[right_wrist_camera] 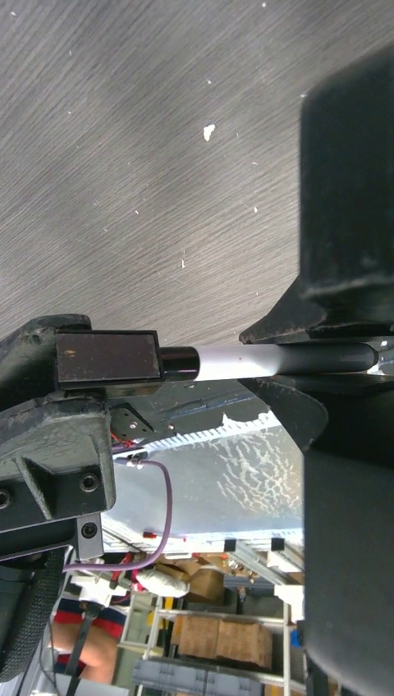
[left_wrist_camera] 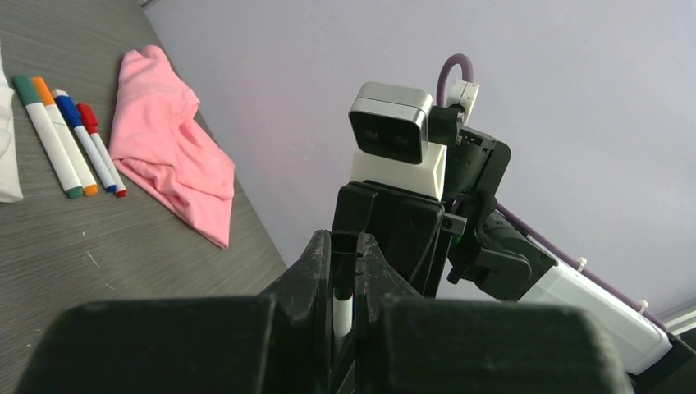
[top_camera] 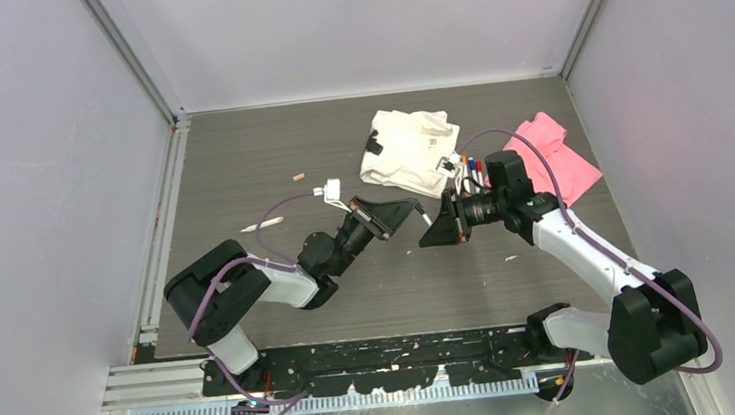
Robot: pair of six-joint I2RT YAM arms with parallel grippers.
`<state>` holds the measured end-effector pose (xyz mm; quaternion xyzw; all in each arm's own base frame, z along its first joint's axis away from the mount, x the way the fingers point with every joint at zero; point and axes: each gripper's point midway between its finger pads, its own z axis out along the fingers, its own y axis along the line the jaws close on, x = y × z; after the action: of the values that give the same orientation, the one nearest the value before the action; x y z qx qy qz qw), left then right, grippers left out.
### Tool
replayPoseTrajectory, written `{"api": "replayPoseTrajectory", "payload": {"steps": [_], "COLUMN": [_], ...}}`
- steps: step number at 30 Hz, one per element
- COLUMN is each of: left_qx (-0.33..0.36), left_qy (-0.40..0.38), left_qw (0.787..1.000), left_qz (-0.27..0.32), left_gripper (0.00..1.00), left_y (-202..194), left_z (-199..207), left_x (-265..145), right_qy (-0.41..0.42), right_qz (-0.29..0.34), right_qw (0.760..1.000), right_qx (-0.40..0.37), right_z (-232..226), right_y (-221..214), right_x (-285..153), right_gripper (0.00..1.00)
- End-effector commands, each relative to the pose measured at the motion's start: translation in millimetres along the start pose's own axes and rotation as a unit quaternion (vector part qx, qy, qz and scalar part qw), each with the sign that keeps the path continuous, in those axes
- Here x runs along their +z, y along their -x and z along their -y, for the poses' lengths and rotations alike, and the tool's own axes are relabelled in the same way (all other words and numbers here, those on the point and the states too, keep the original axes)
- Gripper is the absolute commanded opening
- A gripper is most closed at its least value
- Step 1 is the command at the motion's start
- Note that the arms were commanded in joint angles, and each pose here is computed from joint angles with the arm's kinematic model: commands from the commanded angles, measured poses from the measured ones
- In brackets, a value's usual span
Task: Insert the pens into the pen caps
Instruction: Place the pen at the center of the board.
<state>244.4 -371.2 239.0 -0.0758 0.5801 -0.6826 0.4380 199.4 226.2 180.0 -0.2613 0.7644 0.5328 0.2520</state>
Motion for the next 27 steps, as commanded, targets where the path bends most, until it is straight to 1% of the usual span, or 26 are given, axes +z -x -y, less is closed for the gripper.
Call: {"api": "replayPoseTrajectory", "payload": {"steps": [1, 7, 10, 13, 18, 20, 23, 24, 25, 27], "left_qx": [-0.002, 0.014, 0.025, 0.038, 0.075, 0.104, 0.171, 0.209, 0.227, 0.292], "left_qy": [-0.074, -0.095, -0.101, -0.095, -0.075, -0.069, -0.050, -0.038, -0.016, 0.040], "left_qw": [0.986, 0.990, 0.991, 0.992, 0.991, 0.989, 0.980, 0.974, 0.969, 0.950], "left_qz": [-0.152, -0.104, -0.084, -0.076, -0.078, -0.077, -0.083, -0.085, -0.094, -0.103], "left_gripper": [0.02, 0.17, 0.29, 0.41, 0.52, 0.57, 0.68, 0.71, 0.72, 0.74], "left_y": [-73, -37, -20, -11, -8, -5, -3, 0, -1, 8], "left_z": [42, 62, 68, 66, 55, 51, 37, 29, 17, -5], "left_x": [-24, -21, -25, -32, -46, -54, -68, -74, -79, -90], "right_qy": [-0.019, 0.000, 0.001, -0.003, -0.012, -0.015, -0.023, -0.031, -0.042, -0.074], "right_qz": [0.054, 0.010, 0.002, -0.002, -0.009, -0.013, -0.030, -0.034, -0.037, -0.040], "right_qw": [0.988, 0.986, 0.985, 0.984, 0.982, 0.981, 0.979, 0.978, 0.978, 0.975], "right_qx": [-0.143, -0.169, -0.174, -0.177, -0.187, -0.191, -0.200, -0.202, -0.202, -0.204], "right_z": [8, 8, 9, 11, 13, 16, 21, 24, 28, 41], "right_y": [48, 31, 28, 26, 25, 23, 19, 19, 20, 21], "right_x": [-2, -3, -4, -4, -6, -6, -8, -9, -9, -11], "right_gripper": [0.01, 0.01, 0.01, 0.01, 0.01, 0.01, 0.01, 0.01, 0.01, 0.01]}}
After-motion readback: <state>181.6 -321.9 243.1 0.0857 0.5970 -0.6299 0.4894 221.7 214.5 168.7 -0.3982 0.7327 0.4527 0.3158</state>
